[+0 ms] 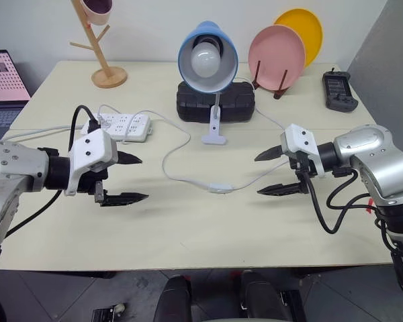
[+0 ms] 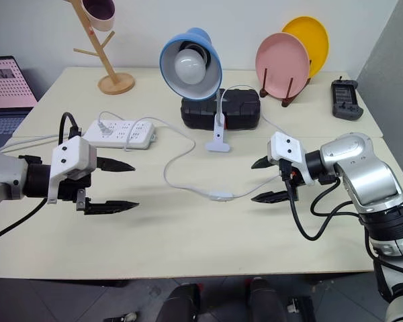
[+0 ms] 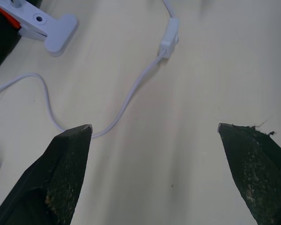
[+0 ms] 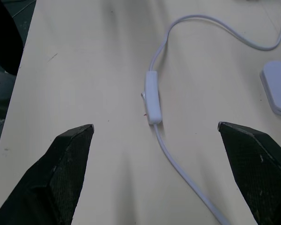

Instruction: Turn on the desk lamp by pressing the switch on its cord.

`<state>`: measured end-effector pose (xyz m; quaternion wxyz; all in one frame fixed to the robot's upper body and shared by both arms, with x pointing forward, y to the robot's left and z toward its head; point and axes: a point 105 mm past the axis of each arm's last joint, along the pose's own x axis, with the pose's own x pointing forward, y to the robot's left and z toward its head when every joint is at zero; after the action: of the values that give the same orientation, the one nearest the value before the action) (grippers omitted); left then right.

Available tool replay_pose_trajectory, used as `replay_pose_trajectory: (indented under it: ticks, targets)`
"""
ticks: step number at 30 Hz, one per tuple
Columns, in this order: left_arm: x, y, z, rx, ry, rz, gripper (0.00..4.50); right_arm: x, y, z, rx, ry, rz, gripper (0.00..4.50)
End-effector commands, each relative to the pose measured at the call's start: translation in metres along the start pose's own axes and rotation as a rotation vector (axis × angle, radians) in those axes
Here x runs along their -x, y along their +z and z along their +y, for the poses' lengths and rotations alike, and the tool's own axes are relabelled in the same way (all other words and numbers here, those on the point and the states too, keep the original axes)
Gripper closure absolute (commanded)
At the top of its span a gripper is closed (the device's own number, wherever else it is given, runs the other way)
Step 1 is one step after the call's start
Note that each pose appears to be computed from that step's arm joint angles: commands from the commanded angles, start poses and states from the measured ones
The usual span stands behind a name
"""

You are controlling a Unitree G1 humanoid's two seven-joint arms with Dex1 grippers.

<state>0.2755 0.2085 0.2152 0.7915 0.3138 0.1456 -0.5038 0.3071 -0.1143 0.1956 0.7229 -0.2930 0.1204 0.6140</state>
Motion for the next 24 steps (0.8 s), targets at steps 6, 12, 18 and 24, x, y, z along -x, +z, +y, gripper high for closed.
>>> replay_pose_trajectory:
  ticks: [6, 12, 18, 24]
  targets:
    - [0.001, 0.011, 0.009, -0.022, 0.036, -0.038, 0.00, 0.003, 0.006, 0.005, 0.028, -0.014, -0.015, 0.04]
    - [-0.001, 0.013, 0.007, -0.027, 0.028, -0.044, 0.00, -0.010, 0.009, 0.003, 0.049, -0.016, -0.026, 0.04]
    - [-0.002, 0.016, 0.009, -0.034, 0.033, -0.051, 0.00, -0.027, 0.006, 0.004, 0.044, 0.013, -0.039, 0.04]
    - [-0.005, 0.018, 0.003, -0.034, 0.011, -0.055, 0.00, -0.059, -0.008, -0.001, 0.083, 0.039, -0.009, 0.04]
